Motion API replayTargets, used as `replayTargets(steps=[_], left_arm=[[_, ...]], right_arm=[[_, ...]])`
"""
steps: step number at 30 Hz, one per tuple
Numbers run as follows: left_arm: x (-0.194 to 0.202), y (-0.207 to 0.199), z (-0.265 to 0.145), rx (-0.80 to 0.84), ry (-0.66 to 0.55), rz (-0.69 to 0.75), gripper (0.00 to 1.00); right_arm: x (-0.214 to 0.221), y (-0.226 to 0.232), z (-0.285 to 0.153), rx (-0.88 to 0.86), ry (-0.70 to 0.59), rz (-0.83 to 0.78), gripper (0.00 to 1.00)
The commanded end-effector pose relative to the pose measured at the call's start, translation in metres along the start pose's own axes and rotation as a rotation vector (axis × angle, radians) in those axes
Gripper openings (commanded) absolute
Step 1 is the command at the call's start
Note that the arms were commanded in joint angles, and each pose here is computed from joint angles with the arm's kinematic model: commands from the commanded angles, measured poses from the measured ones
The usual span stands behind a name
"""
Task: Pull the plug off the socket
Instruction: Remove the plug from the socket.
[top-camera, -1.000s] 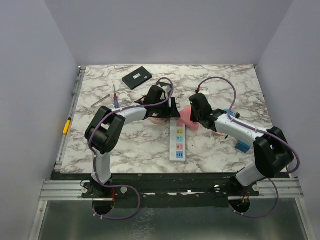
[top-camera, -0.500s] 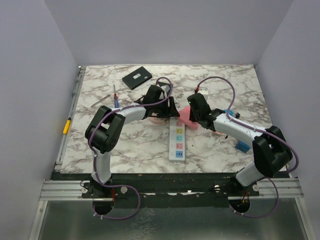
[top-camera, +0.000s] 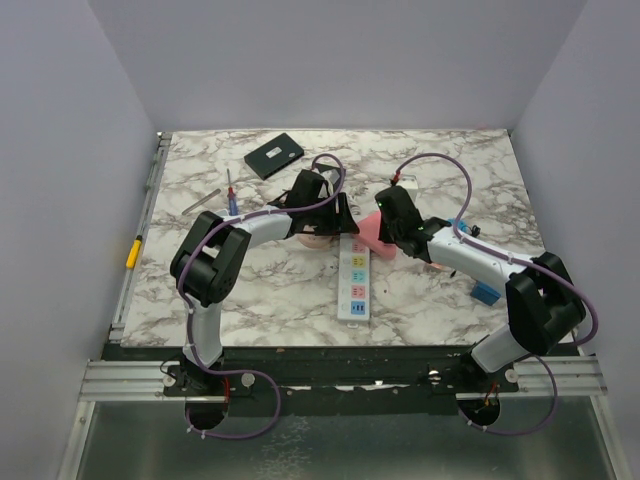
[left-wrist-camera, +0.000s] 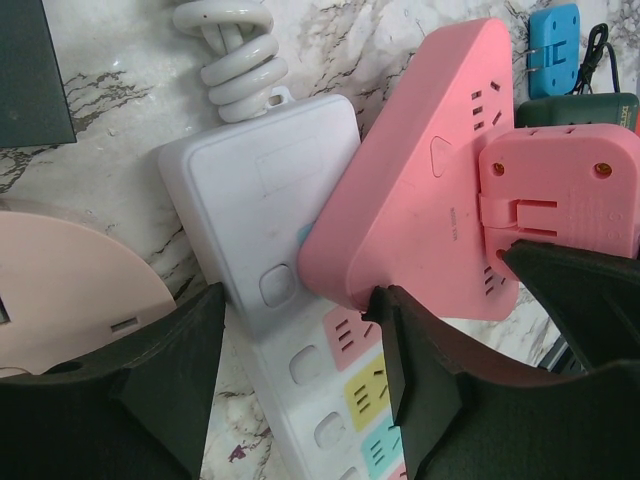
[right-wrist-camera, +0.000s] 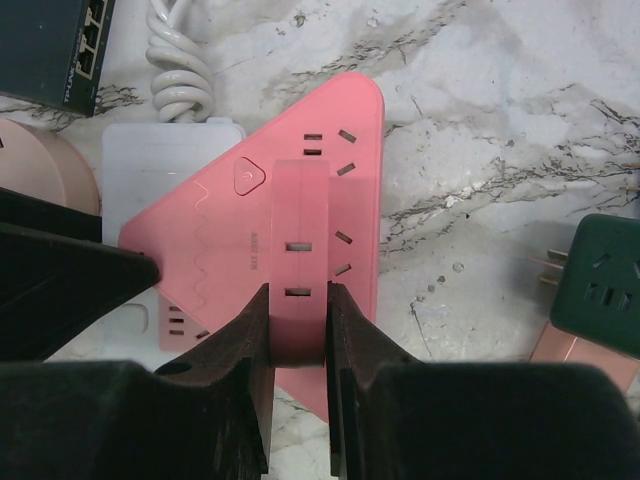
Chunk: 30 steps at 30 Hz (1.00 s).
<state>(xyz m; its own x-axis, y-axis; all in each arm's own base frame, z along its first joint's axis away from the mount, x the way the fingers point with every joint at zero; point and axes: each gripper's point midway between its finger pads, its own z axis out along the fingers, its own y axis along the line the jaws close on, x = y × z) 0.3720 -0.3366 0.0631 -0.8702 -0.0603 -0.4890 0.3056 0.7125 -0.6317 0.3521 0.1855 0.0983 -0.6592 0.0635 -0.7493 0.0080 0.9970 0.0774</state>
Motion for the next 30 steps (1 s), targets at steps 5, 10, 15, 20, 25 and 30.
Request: replayTargets(steps=[5, 10, 15, 20, 25, 30], left_arm=[[0.046, 0.044, 0.022, -0.139, 0.116, -0.018, 0.50], [0.050, 0.047, 0.023, -0.153, 0.132, -0.011, 0.50], [0.058, 0.048, 0.027, -0.160, 0.154, -0.005, 0.50], [0.062, 0.049, 0.029, -0.164, 0.167, -0.001, 0.48], [0.068, 0.048, 0.032, -0.163, 0.183, 0.002, 0.48], [0.069, 0.048, 0.033, -0.164, 0.188, 0.007, 0.47]], right_arm=[[0.003, 0.036, -0.012, -0.180, 0.043, 0.075, 0.00], [0.006, 0.025, -0.010, -0.213, 0.069, 0.133, 0.00], [0.006, 0.021, -0.010, -0.228, 0.081, 0.156, 0.00], [0.007, 0.020, -0.004, -0.207, 0.094, 0.130, 0.00], [0.008, 0.025, -0.002, -0.139, 0.078, 0.067, 0.00], [0.014, 0.028, 0.001, -0.030, 0.074, -0.023, 0.00]])
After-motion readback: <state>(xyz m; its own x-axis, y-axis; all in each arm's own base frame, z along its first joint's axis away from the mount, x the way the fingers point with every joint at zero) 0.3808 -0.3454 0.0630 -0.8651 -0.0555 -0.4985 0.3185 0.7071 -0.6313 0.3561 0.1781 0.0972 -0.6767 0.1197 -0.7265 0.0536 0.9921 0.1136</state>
